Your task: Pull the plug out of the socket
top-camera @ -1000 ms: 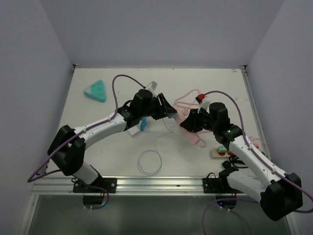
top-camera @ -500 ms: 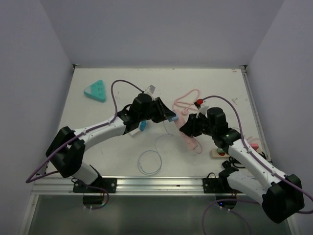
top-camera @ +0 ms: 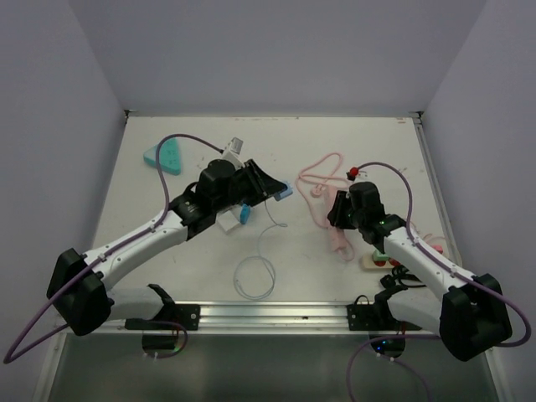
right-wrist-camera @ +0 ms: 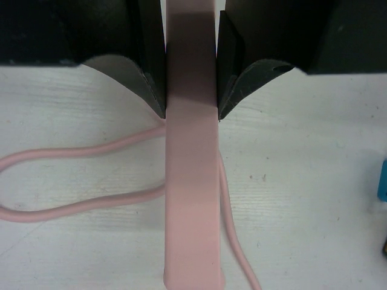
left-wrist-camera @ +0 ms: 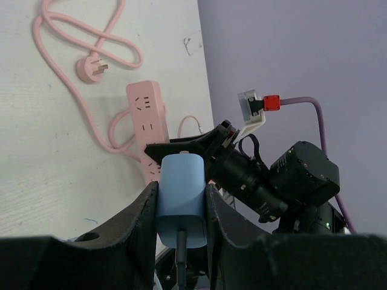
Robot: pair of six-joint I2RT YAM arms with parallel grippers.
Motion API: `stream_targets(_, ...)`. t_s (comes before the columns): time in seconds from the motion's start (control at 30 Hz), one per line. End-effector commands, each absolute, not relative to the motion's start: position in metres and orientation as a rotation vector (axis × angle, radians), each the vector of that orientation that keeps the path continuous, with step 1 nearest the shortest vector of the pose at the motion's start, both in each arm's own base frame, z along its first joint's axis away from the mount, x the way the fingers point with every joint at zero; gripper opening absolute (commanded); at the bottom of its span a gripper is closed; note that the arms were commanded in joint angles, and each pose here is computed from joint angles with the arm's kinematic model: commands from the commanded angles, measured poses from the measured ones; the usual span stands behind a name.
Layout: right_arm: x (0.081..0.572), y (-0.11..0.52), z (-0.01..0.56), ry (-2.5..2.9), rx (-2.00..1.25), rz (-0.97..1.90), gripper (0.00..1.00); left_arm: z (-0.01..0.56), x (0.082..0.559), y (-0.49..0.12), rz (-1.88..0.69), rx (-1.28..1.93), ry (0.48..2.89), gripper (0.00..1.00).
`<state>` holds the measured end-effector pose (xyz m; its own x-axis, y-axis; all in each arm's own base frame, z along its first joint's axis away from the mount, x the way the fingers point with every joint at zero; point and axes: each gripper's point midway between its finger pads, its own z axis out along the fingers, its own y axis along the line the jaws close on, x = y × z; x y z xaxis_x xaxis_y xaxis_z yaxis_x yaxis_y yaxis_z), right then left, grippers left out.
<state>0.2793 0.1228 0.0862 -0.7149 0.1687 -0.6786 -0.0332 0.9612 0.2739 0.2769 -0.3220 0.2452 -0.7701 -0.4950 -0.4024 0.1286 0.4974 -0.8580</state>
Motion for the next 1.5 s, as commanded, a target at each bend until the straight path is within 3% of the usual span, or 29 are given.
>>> stream_targets(0.0, 0.300, 0.127, 0.118, 2.224, 0.103, 0.366, 0.00, 0.249, 0.279, -0.303, -1.199, -0.286, 2.095, 0.00)
stream_targets(0.37, 0.304, 0.140, 0.155, 2.164, -0.014, 0.436, 0.00, 0.186, 0.304, -0.231, -0.609, -0.071, 2.161, 0.00)
stream_targets(0.8, 0.292, 0.134, 0.133, 2.215, -0.002, 0.415, 0.00, 0.119, 0.342, -0.182, -0.260, -0.013, 2.236, 0.10)
stream_targets(0.9, 0.291, 0.132, 0.126, 2.234, 0.004, 0.403, 0.00, 0.116, 0.345, -0.176, -0.229, -0.018, 2.242, 0.18)
stream_targets(1.17, 0.290, 0.118, 0.107, 2.282, 0.084, 0.312, 0.00, 0.133, 0.343, -0.165, -0.210, -0.048, 2.200, 0.50)
stream_targets(1.4, 0.293, 0.103, 0.087, 2.336, 0.203, 0.233, 0.00, 0.177, 0.338, -0.153, -0.208, -0.074, 2.104, 0.89)
stream_targets(1.47, 0.293, 0.099, 0.080, 2.357, 0.234, 0.206, 0.00, 0.186, 0.336, -0.147, -0.191, -0.082, 2.078, 0.94)
